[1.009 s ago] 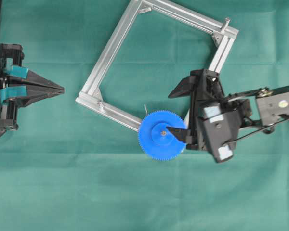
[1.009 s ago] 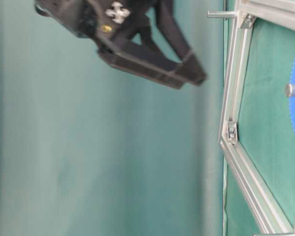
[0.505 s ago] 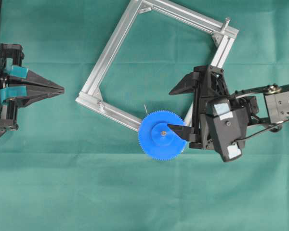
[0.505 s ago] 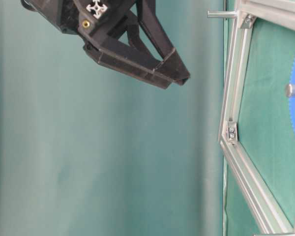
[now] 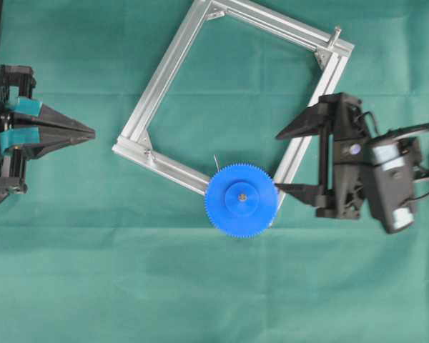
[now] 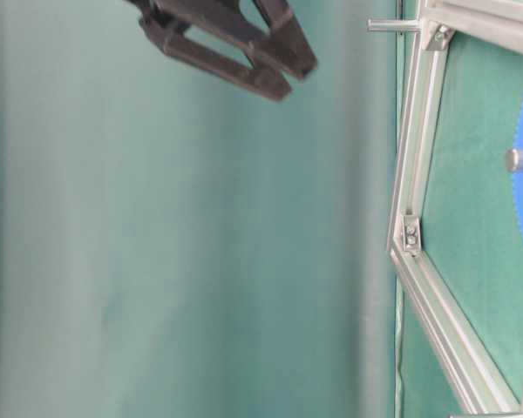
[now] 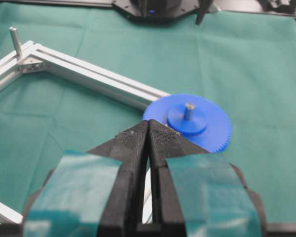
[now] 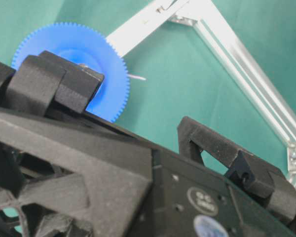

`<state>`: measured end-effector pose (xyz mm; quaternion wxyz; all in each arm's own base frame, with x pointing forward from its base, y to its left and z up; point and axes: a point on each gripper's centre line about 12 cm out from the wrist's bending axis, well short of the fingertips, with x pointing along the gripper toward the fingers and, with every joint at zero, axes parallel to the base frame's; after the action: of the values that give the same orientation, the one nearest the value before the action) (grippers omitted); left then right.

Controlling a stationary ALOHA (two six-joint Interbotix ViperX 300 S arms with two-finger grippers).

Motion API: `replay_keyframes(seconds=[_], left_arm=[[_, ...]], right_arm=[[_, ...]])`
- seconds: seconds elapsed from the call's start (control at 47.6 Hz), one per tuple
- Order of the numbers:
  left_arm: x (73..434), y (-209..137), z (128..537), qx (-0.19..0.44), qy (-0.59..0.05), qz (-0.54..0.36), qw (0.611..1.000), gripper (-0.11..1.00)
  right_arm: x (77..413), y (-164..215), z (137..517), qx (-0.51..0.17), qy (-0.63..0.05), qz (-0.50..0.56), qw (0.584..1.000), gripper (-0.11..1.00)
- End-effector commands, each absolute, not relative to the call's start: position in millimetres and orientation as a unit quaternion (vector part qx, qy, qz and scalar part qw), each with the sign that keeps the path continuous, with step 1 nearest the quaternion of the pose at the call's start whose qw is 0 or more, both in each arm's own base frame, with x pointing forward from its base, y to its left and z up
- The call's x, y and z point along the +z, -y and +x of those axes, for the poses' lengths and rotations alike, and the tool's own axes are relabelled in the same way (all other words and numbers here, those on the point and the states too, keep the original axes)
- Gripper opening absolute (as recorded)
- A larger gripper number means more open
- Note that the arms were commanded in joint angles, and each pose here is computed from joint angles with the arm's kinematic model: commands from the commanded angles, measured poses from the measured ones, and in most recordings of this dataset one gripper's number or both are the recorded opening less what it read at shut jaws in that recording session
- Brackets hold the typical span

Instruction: Find the location of the shaft and insert the gear.

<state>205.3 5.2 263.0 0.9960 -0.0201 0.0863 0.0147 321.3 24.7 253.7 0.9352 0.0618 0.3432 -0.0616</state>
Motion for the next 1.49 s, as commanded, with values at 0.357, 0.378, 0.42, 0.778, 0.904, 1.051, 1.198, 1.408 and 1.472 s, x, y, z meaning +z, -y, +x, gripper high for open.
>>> replay_keyframes(seconds=[0.357,0.378,0.42,0.778,0.904,1.051,1.198,1.408,1.472], left_arm=[[272.9,-5.7,208.0,0.016,-0.073,-0.022,0.997,0.01],[272.9,-5.7,208.0,0.016,-0.073,-0.022,0.997,0.01],[272.9,-5.7,208.0,0.016,-0.073,-0.022,0.997,0.01],[272.3,-5.7,207.9,0.016,-0.074,-0.022,0.997,0.01],[271.3,-5.7,208.0,0.016,-0.076,-0.022,0.997,0.01],[271.5,-5.7,207.7,0.016,-0.076,-0.022,0.997,0.01],[271.1,-5.6,207.7,0.016,-0.077,-0.022,0.997,0.01],[271.7,-5.6,207.8,0.016,-0.076,-0.022,0.997,0.01],[270.8,-5.6,207.9,0.016,-0.078,-0.022,0.997,0.01]], right_arm=[[256.5,-25.6,296.6,-0.033,-0.298,0.071,0.951,0.88],[256.4,-25.5,296.2,-0.033,-0.298,0.071,0.951,0.88],[254.7,-25.4,295.4,-0.033,-0.3,0.07,0.951,0.88],[250.1,-24.9,291.8,-0.034,-0.305,0.07,0.949,0.88],[248.4,-24.8,291.0,-0.034,-0.307,0.069,0.949,0.88],[247.9,-24.8,291.2,-0.034,-0.308,0.069,0.948,0.88],[247.8,-24.7,290.8,-0.034,-0.308,0.069,0.948,0.88],[247.2,-24.7,290.5,-0.035,-0.309,0.07,0.948,0.88],[246.6,-24.7,290.2,-0.035,-0.309,0.07,0.948,0.88]])
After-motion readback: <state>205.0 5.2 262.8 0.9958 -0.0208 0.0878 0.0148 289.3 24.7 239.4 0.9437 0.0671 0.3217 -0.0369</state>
